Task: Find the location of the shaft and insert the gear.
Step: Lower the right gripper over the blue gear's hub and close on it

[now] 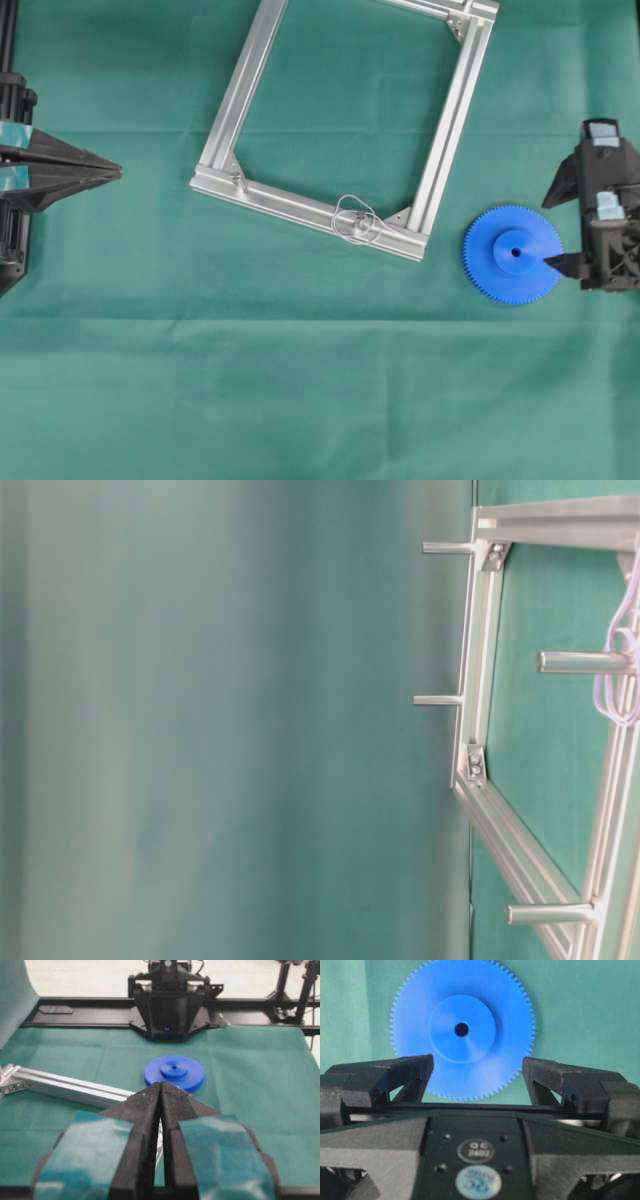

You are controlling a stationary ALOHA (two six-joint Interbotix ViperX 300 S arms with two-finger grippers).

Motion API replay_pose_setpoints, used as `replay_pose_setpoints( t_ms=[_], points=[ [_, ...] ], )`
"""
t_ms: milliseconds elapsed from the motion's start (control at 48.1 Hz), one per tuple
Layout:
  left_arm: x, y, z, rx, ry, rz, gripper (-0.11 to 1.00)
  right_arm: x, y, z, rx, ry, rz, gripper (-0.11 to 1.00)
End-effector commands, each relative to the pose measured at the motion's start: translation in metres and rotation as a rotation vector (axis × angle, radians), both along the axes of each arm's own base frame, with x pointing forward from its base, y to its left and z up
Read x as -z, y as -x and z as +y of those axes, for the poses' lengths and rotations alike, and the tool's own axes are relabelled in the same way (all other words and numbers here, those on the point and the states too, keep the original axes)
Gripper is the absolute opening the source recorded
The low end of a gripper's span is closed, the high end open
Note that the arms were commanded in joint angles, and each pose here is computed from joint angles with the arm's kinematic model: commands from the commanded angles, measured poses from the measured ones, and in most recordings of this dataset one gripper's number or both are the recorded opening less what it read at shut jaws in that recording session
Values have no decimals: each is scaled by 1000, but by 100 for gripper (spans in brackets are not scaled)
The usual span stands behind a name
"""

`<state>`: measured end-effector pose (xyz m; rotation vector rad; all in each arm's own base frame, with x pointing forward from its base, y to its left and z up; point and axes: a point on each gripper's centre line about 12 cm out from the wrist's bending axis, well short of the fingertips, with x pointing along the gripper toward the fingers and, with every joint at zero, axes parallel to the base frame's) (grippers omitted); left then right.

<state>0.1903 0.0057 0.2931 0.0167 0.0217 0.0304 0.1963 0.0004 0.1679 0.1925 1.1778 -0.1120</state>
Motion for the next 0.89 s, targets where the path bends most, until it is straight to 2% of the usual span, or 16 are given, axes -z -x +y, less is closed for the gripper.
replay_pose_setpoints(
  t_ms=[0, 146, 873],
  points=[
    [-10, -2, 1, -5, 2, -25, 1, 1, -6, 4, -2, -15, -21, 92],
    [-10, -1, 2, -8, 2, -20, 1, 8, -11, 7, -1, -33, -17, 92],
    [-6, -2, 2, -9, 4, 14, 1, 40, -26, 9, 4, -36, 27, 92]
  ],
)
